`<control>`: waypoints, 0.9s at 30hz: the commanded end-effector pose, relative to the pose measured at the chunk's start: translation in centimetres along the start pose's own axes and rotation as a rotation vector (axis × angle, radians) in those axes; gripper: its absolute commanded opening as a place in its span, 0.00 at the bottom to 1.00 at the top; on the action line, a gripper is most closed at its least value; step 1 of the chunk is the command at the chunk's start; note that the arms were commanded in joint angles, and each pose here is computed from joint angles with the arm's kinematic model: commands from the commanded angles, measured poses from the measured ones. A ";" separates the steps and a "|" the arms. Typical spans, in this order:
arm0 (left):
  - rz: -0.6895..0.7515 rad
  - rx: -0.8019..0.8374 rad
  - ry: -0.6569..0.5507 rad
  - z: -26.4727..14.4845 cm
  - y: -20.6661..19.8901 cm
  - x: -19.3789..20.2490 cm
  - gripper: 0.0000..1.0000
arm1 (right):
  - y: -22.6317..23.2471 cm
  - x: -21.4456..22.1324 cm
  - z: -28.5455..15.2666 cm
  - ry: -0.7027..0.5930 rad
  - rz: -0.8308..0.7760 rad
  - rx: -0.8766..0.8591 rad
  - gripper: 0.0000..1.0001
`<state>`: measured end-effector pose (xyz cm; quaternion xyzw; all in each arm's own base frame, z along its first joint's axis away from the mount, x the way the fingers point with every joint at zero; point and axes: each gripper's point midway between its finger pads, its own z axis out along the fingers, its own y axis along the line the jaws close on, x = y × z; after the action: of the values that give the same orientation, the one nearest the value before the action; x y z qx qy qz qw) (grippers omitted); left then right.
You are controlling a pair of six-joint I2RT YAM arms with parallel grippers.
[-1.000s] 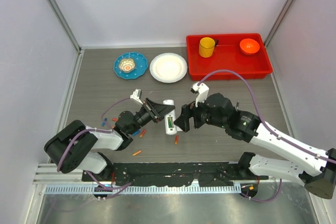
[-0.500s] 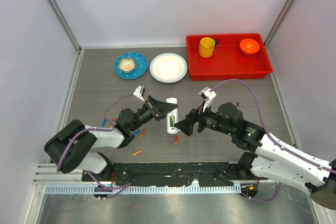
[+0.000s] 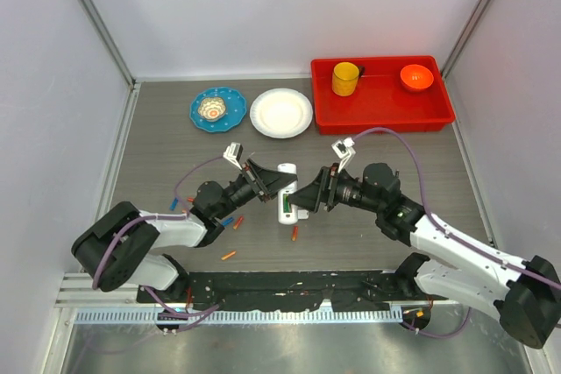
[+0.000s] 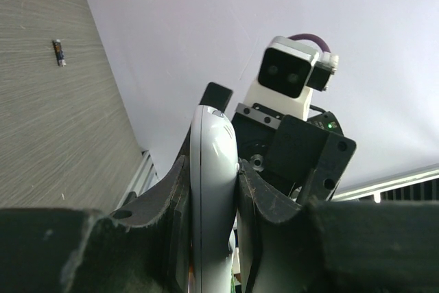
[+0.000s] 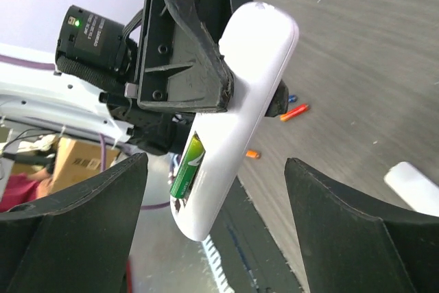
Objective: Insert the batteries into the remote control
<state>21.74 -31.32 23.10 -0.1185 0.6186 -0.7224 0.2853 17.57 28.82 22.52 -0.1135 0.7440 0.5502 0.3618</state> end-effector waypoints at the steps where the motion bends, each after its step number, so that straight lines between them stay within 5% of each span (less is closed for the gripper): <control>1: 0.095 0.314 -0.024 -0.6 -8.4 -0.6 0.00 | 3.3 -0.1 0.5 0.037 0.041 -0.174 0.85; 27: 0.110 0.326 -0.030 -0.8 -8.8 -0.6 0.00 | 2.5 2.1 1.4 0.154 0.134 -0.185 0.61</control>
<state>21.49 -31.13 24.18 -0.1111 0.6082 -0.7296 0.2922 15.16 31.23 21.60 -0.1314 0.7367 0.6154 0.2476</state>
